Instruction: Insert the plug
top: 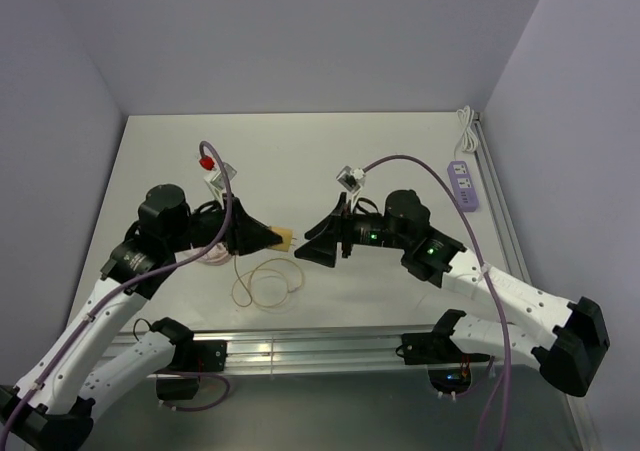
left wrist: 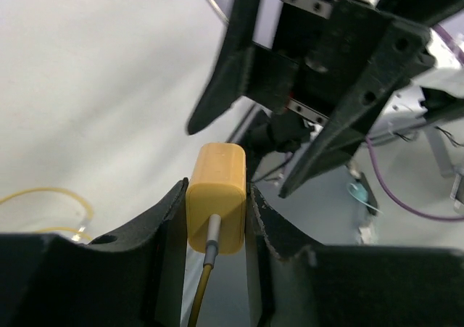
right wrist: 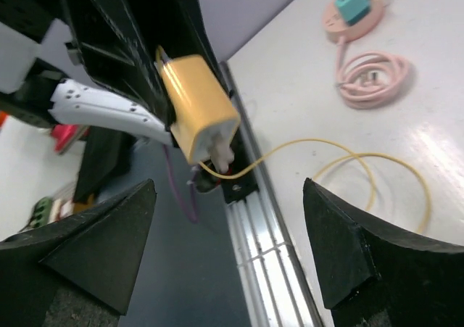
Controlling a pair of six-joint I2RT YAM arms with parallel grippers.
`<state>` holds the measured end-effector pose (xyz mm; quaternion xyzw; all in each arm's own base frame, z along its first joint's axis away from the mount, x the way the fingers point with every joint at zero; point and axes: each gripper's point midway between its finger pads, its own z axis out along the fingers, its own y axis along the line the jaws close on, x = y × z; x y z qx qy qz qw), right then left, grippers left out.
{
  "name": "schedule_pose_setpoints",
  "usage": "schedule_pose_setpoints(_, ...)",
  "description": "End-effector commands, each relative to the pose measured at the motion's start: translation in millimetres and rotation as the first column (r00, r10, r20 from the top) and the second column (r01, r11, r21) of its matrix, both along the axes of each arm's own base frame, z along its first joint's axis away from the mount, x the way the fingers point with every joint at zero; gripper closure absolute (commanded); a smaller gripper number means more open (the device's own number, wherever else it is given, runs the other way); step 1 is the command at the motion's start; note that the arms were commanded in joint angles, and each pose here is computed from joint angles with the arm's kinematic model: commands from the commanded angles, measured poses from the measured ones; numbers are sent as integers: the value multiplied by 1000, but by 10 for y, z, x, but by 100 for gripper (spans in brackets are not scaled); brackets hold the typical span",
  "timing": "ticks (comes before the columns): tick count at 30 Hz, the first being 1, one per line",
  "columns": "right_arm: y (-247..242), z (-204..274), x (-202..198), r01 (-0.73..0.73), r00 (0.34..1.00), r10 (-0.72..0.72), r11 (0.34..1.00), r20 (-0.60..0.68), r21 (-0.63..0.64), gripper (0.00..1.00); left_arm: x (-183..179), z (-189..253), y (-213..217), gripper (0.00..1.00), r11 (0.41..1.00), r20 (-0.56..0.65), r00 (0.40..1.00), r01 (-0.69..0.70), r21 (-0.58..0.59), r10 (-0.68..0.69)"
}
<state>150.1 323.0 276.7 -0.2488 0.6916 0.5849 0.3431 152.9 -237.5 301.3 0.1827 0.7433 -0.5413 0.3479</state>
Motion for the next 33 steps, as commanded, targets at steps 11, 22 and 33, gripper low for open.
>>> schedule_pose_setpoints(11, -346, -472, 128, 176, 982, -165, 975, 90, -136, 12, 441, 322, 944, 100, 781, 155, 824, -567, 262, 545)
schedule_pose_setpoints(22, -124, -784, 45, 30, 999, -28, 985, 18, -170, 14, 252, 332, 2199, 100, 245, 255, 385, -860, 447, 887)
schedule_pose_setpoints(33, -47, -1060, 38, 24, 996, -43, 976, -81, -215, 16, 389, 243, 2531, 100, -33, 387, 213, -841, 540, 897)
